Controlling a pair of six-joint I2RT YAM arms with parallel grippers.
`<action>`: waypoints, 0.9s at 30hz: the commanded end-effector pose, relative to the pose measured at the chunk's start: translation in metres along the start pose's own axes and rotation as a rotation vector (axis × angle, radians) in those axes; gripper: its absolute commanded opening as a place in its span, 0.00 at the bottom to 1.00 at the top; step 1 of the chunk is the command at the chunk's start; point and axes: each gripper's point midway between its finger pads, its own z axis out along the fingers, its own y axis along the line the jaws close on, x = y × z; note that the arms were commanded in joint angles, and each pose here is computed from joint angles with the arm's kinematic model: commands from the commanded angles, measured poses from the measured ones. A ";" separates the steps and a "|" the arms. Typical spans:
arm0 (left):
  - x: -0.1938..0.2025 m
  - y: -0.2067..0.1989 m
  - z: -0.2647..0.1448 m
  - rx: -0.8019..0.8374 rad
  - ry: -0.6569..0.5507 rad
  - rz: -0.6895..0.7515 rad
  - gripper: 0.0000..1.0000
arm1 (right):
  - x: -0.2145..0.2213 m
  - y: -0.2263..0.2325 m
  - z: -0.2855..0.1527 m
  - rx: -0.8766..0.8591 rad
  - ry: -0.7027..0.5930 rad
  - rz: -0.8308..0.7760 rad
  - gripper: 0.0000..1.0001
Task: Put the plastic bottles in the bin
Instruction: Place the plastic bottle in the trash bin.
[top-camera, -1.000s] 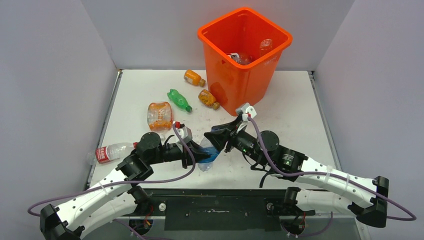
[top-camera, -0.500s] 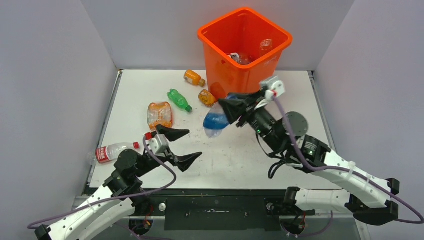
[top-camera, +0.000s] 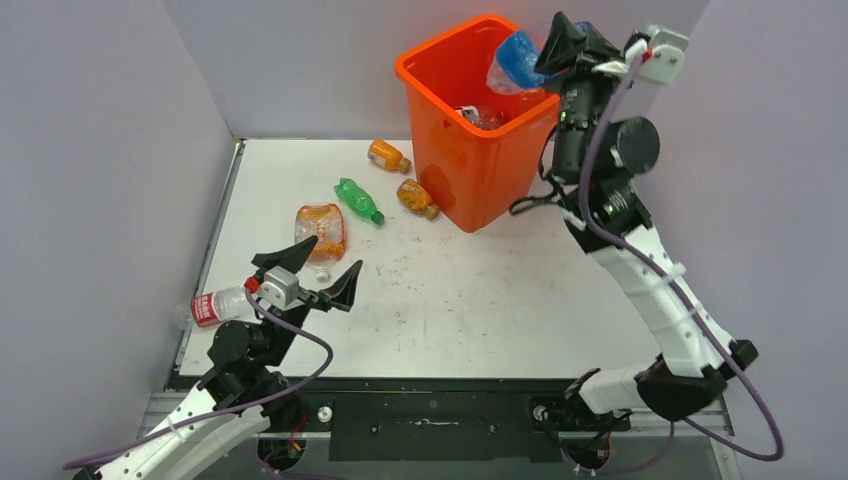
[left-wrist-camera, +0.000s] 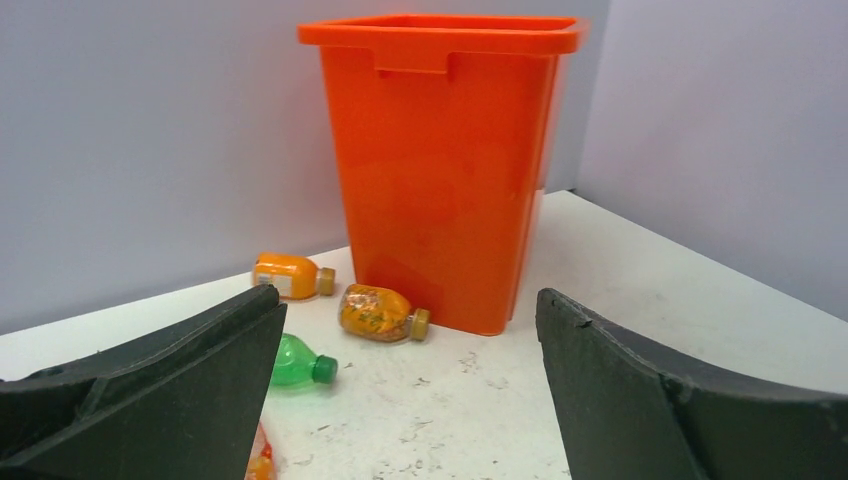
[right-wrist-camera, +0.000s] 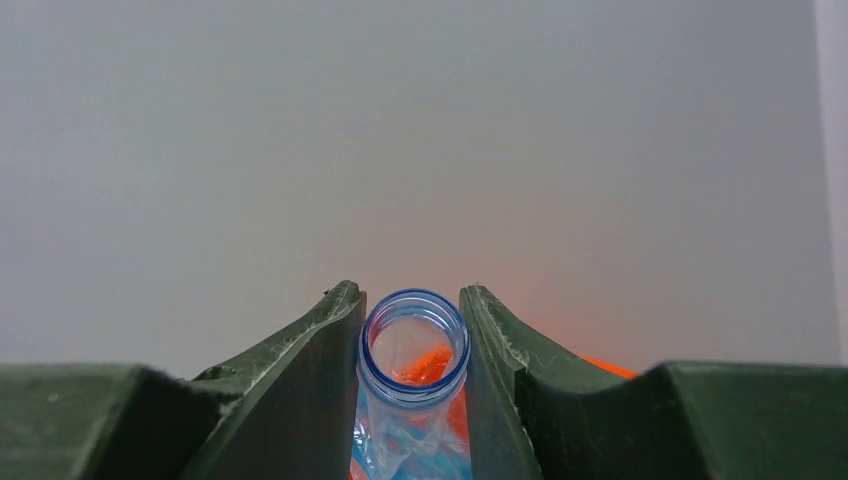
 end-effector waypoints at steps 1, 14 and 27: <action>-0.010 0.027 -0.001 -0.146 -0.028 0.033 0.96 | 0.027 -0.045 0.057 0.065 -0.042 0.123 0.05; -0.006 0.082 -0.017 -0.457 0.019 0.109 0.96 | 0.161 -0.102 0.153 0.140 0.122 0.181 0.14; 0.005 0.102 -0.020 -0.589 0.079 0.112 0.96 | 0.116 -0.033 0.123 -0.022 0.119 0.215 1.00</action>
